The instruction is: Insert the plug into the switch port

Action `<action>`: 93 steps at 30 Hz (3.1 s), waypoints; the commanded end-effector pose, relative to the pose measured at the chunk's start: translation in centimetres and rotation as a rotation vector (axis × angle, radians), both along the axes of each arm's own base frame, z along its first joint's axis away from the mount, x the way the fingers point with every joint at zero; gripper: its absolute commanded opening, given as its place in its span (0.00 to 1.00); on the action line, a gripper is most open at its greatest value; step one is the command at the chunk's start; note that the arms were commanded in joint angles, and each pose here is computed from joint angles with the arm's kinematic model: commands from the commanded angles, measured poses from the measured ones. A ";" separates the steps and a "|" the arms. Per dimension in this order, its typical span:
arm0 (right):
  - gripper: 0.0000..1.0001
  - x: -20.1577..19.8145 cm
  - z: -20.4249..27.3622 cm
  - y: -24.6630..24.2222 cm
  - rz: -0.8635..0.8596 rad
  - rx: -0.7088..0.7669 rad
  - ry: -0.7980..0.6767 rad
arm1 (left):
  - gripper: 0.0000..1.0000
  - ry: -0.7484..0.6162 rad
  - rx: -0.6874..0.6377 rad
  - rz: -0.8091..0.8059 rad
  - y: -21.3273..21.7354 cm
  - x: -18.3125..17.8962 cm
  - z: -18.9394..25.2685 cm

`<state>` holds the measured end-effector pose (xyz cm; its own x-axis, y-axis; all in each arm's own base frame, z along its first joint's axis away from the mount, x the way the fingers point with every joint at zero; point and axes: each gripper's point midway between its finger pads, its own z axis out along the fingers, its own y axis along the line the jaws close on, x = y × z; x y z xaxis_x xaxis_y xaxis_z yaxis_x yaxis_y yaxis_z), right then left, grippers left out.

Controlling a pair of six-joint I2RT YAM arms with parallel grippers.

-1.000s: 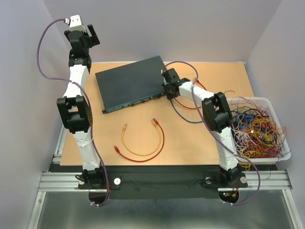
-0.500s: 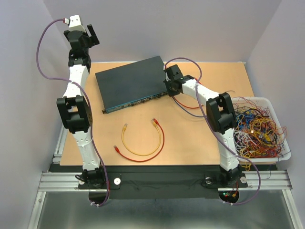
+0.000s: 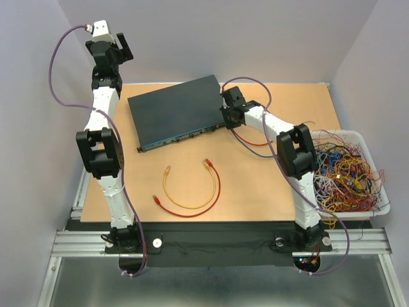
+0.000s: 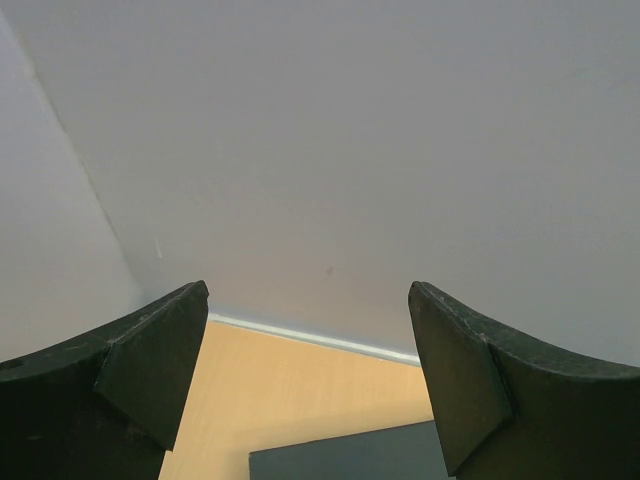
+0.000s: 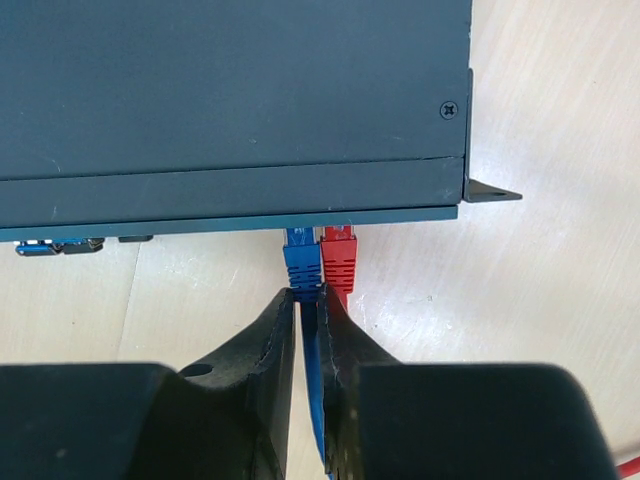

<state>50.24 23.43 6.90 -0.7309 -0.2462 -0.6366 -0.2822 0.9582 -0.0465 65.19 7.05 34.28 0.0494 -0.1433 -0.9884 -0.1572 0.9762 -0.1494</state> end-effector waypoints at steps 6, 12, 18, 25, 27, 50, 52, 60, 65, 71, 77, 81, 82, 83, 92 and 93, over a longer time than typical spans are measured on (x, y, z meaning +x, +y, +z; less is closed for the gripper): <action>0.00 9.2 15.6 1.4 -0.089 0.285 -0.534 | 0.93 -0.134 0.028 0.014 0.5 -1.5 6.7; 0.00 10.5 15.4 2.6 -0.081 0.322 -0.543 | 0.93 -0.137 0.028 0.014 0.5 -1.5 6.8; 0.00 11.3 15.7 4.0 -0.070 0.344 -0.558 | 0.93 -0.134 0.031 0.015 0.6 -1.5 6.6; 0.00 12.0 15.8 4.5 -0.079 0.359 -0.570 | 0.93 -0.133 0.034 0.018 0.6 -1.5 6.7; 0.00 12.2 15.4 4.6 -0.083 0.366 -0.566 | 0.93 -0.135 0.033 0.016 0.6 -1.5 6.7; 0.00 15.1 21.9 6.5 -0.108 0.460 -0.757 | 0.93 -0.132 0.038 0.023 0.7 -1.4 6.6; 0.00 15.3 22.2 6.7 -0.104 0.470 -0.768 | 0.93 -0.128 0.037 0.021 0.7 -1.4 6.4; 0.00 14.6 22.3 8.1 -0.043 0.486 -0.823 | 0.94 -0.130 0.041 0.025 0.8 -1.4 6.6; 0.00 13.2 25.8 8.3 -0.019 0.508 -0.965 | 0.94 -0.128 0.042 0.023 0.8 -1.3 6.5; 0.01 13.0 28.1 8.0 -0.012 0.506 -1.042 | 0.94 -0.129 0.040 0.026 0.8 -1.4 6.5; 0.01 12.4 27.6 8.7 0.012 0.517 -1.047 | 0.94 -0.128 0.042 0.028 0.8 -1.4 6.5; 0.00 10.7 29.2 8.0 0.012 0.556 -1.108 | 0.94 -0.128 0.042 0.025 0.8 -1.4 6.5; 0.00 10.5 29.8 7.8 0.010 0.561 -1.124 | 0.94 -0.125 0.041 0.025 0.7 -1.3 6.3; 0.00 10.3 30.3 7.6 0.010 0.561 -1.137 | 0.94 -0.127 0.042 0.023 0.7 -1.3 6.3; 0.02 9.4 31.6 7.3 0.011 0.575 -1.170 | 0.94 -0.130 0.041 0.019 0.6 -1.4 6.6; 0.02 9.3 31.8 7.2 0.007 0.578 -1.176 | 0.94 -0.127 0.042 0.020 0.6 -1.3 6.4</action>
